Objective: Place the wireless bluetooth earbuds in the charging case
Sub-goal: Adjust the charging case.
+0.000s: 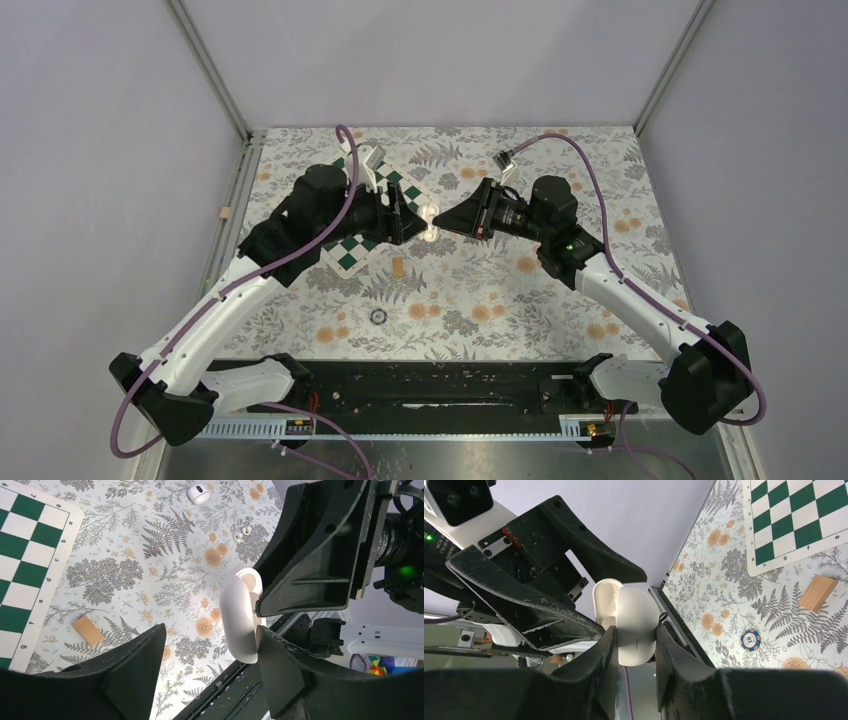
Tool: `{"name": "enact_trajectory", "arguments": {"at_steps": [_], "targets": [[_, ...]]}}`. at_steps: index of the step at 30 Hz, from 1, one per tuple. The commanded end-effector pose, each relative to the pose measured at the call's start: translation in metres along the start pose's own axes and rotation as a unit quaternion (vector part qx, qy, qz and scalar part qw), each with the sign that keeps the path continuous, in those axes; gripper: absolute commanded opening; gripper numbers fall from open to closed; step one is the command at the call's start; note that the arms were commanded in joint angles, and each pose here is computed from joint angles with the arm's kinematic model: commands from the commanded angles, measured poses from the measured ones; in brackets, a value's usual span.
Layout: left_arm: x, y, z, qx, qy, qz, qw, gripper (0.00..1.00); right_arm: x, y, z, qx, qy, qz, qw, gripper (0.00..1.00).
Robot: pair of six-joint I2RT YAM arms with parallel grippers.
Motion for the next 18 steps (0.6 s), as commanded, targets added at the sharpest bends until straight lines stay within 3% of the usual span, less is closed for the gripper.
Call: {"name": "enact_trajectory", "arguments": {"at_steps": [1,3,6,11,18], "targets": [[0.014,-0.005,-0.019,-0.003,-0.047,0.009,0.999,0.76,0.003,0.023,-0.003,0.03,0.0,-0.042,0.999,0.0],[0.015,-0.01,-0.021,0.006,-0.048,0.053,0.997,0.9,0.003,0.023,-0.002,0.031,0.0,-0.043,0.999,0.0],[0.016,-0.011,-0.02,0.022,-0.054,0.101,0.993,0.98,0.003,0.022,-0.002,0.029,0.001,-0.043,0.999,0.0],[0.015,0.003,-0.017,0.06,-0.072,0.137,0.986,0.77,0.003,0.022,-0.001,0.026,0.0,-0.047,0.999,0.0],[0.011,0.011,-0.011,0.08,-0.068,0.173,0.979,0.73,0.003,0.022,-0.001,0.025,0.003,-0.05,0.998,0.0]]}}
Point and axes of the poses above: each gripper's point midway between its finger pads, its own x axis back along the fingers, its own y axis along the line the jaws close on, z = x × y, the point moved 10 cm from there along x, back along the fingers, and after that the axes turned 8 degrees about -x, right-handed, at the moved point
